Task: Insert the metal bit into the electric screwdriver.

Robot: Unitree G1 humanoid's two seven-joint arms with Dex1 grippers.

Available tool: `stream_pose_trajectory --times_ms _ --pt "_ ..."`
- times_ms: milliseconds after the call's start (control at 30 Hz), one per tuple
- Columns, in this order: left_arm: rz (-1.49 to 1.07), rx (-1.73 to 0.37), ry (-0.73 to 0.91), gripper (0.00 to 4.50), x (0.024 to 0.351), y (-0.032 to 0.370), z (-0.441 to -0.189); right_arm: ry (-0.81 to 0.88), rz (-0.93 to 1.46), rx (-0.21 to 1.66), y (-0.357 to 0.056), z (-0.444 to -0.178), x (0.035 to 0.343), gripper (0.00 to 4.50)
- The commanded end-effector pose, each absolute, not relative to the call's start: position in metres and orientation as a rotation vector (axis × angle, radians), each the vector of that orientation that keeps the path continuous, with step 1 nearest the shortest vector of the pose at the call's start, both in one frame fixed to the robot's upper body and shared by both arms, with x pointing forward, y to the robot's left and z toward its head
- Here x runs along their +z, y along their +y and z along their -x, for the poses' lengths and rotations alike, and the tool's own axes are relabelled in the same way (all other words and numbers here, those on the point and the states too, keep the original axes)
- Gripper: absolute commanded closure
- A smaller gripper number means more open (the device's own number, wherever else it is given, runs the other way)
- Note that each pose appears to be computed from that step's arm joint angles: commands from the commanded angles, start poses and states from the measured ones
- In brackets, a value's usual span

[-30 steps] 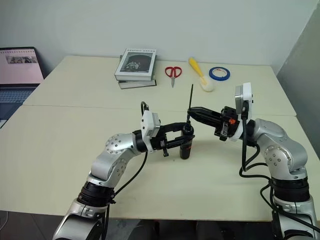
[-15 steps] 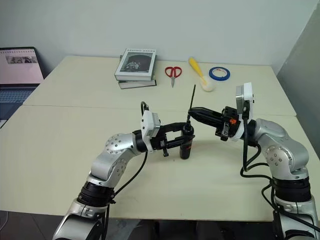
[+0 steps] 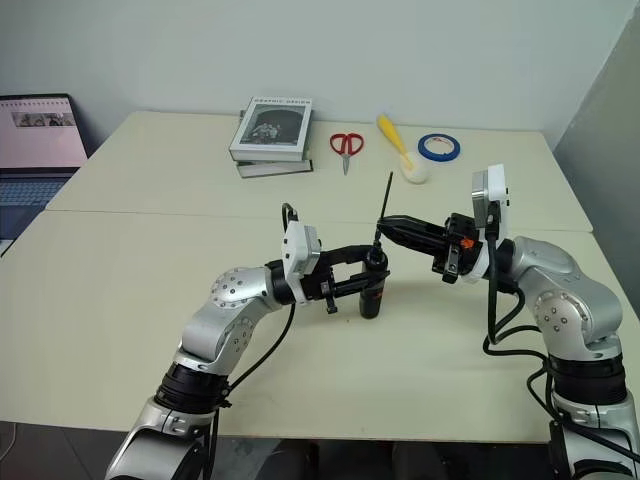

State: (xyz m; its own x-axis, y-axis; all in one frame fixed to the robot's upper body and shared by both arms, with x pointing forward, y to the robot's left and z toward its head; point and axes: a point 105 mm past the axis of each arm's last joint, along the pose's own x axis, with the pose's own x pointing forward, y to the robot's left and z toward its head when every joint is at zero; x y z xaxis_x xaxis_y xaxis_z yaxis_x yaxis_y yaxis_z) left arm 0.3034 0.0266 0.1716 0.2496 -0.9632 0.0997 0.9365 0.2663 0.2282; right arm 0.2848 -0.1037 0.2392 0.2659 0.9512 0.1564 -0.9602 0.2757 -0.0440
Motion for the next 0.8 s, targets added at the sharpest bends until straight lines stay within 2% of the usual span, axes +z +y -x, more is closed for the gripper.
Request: stream_pose_trajectory --times_ms 33,800 --pt "-0.166 -1.289 -0.224 2.86 0.170 0.029 -0.305 -0.209 -0.034 1.314 -0.106 -0.276 0.252 4.50" --pt "-0.169 -1.291 -0.222 2.86 0.168 0.028 -0.305 -0.242 -0.027 1.269 -0.112 -0.282 0.262 4.50"
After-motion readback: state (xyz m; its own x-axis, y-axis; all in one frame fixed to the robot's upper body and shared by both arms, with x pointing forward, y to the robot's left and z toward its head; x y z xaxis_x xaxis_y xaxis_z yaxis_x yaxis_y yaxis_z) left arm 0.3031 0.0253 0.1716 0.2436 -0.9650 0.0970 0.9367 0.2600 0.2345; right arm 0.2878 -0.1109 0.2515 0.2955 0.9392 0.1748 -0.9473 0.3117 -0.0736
